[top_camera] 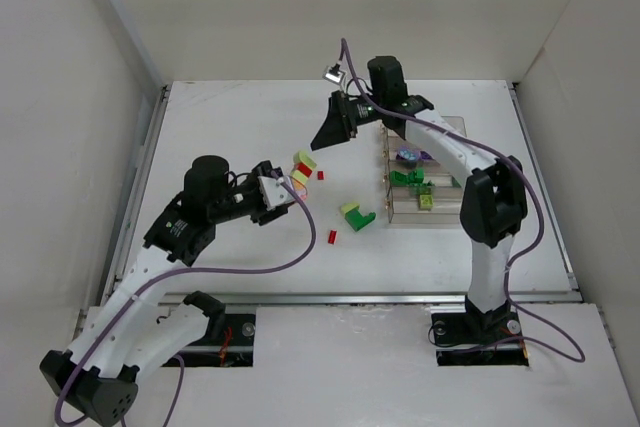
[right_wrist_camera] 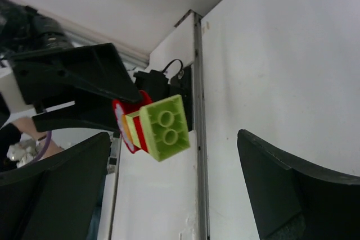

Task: Sort the legos into containers by color

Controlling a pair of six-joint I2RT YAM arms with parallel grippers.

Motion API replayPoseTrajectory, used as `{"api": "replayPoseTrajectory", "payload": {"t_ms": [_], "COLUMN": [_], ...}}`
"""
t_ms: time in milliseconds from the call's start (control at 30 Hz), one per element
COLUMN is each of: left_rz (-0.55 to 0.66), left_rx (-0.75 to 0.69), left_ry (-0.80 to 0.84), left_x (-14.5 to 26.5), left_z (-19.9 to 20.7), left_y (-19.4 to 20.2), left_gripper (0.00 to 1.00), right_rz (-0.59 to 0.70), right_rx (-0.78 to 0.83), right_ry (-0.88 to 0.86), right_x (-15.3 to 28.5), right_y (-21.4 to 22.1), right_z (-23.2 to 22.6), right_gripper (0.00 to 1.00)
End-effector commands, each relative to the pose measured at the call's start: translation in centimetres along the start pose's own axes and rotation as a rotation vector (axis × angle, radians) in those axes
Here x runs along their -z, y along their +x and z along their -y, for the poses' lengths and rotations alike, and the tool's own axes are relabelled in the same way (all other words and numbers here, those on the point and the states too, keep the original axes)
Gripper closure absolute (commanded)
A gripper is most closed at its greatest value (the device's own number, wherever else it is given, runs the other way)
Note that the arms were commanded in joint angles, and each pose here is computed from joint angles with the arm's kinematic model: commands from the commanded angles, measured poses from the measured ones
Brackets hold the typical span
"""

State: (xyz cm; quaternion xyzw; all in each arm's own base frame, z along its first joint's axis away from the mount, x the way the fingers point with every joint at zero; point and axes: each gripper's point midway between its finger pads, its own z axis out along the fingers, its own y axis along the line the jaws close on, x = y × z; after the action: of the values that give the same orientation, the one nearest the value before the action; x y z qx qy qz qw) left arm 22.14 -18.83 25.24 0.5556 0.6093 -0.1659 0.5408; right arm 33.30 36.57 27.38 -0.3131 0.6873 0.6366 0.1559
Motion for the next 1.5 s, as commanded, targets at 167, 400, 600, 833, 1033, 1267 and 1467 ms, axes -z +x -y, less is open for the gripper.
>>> {"api": "replayPoseTrajectory", "payload": {"t_ms": [167,400,600,833,1033,1267,1467], "left_rz": [0.09,0.096,0.098,0.094,0.084,0.049,0.016], "left_rx": [-0.066,-0.071,-0.076,-0.082,-0.086,-0.025,-0.014], "left_ry": [-0.016,-0.021,-0.034,-0.062,-0.091,-0.165,-0.151], "left_x": [0.4,0.5,0.3,-0.1,-0.1,0.0,-0.4], "left_z": [-1.1,-1.4,-1.8,-2.7,-3.3,-4.5,-4.6], "left_y": [-3.1,-3.6,-3.7,-3.7,-3.6,-3.0,-2.4], "left_gripper": [1.0,1.0,1.0,1.0,1.0,0.95,1.0], "right_rz": [-0.098,-0.113,-0.164,-0.178,-0.177,-0.176,-0.167], "right_rx": [0.111,0.075,0.09,0.099,0.108,0.098,0.058], "right_ry": [-0.188,-0.173,-0.241,-0.266,-0.267,-0.257,-0.226], "right_x": [-2.2,-3.2,-4.5,-4.7,-4.5,-4.5,-4.3], "right_y": [1.2,2.5,3.7,4.1,4.3,4.6,4.7], "right_z": [-3.4,-2.2,-3.7,-4.2,-4.6,-4.4,-4.7], "right_gripper": [0.0,0.0,0.07,0.34,0.84,1.0,1.0]}}
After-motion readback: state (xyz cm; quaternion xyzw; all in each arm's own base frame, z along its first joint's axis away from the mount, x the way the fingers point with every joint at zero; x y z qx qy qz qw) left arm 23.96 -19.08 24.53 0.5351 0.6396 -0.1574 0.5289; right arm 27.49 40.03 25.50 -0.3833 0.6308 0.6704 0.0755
